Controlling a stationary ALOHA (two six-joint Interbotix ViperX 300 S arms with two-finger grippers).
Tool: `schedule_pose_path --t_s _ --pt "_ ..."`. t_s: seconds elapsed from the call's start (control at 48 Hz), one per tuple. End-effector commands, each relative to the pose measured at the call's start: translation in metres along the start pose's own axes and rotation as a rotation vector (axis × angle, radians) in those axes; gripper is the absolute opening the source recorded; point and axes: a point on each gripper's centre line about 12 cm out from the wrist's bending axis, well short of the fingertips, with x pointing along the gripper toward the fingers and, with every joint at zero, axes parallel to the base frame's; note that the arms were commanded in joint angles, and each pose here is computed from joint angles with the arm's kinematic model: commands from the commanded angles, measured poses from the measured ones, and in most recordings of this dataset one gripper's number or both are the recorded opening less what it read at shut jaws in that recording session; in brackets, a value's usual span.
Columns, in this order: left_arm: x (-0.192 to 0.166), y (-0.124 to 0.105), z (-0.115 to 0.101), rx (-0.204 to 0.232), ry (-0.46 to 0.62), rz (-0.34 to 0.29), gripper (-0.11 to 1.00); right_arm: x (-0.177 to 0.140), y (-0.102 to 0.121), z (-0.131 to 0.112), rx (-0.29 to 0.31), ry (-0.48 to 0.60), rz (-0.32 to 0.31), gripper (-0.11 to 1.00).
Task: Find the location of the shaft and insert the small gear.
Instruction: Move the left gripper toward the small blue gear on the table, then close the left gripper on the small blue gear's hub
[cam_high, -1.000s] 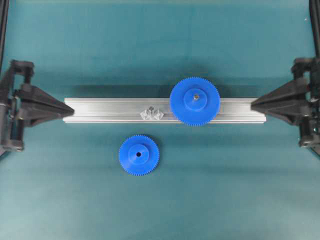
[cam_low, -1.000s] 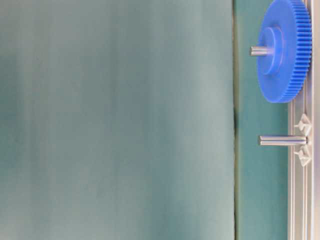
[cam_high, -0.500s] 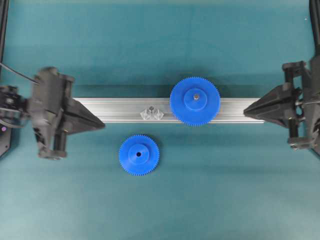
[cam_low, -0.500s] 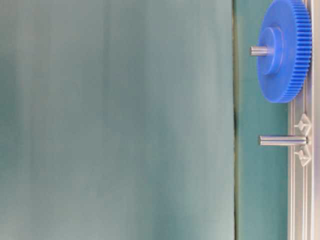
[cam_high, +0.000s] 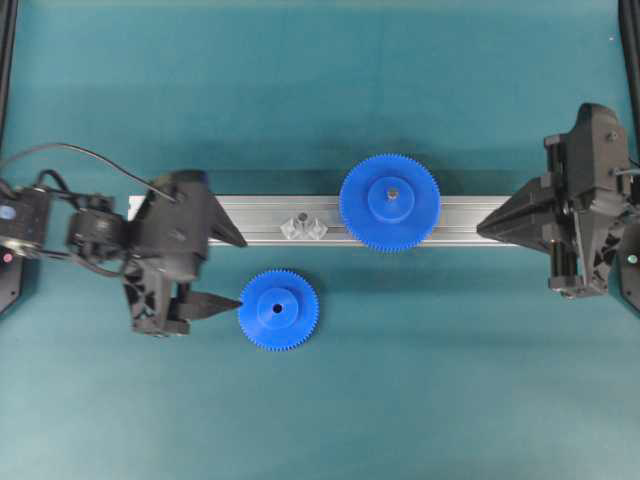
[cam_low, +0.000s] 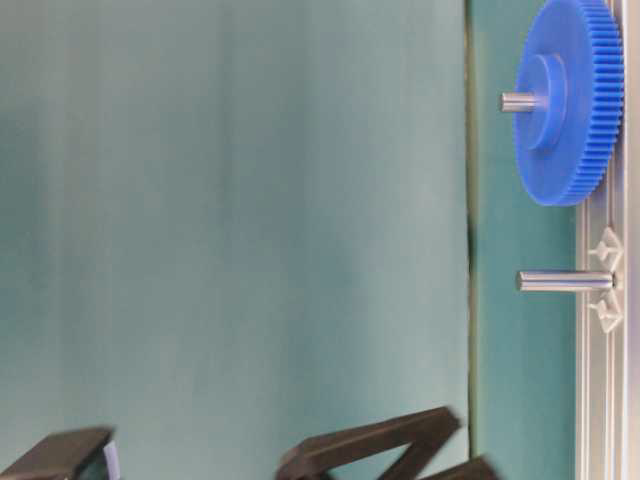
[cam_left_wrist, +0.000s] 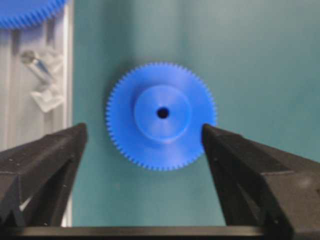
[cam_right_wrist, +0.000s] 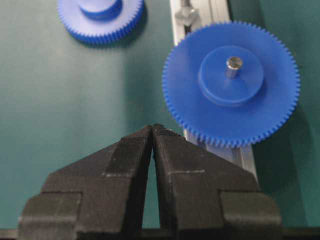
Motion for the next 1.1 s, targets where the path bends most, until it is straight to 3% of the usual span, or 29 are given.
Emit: schedule_pose_path --t_s 0.0,0.354,1.084 --pt "0.01 -0.004 0.006 0.004 0.0 -0.009 0.91 -0.001 -0.002 0.009 0.012 -0.019 -0.007 0.16" --pt "0.056 -0.01 -0.016 -0.057 0.118 -0.013 0.91 -0.001 -0.004 0.004 0.012 0.013 -0.019 0.16" --pt "0.097 -0.011 -0.037 -0.051 0.227 -0.007 0.92 0.001 -0.005 -0.004 0.016 0.027 -0.021 0.16"
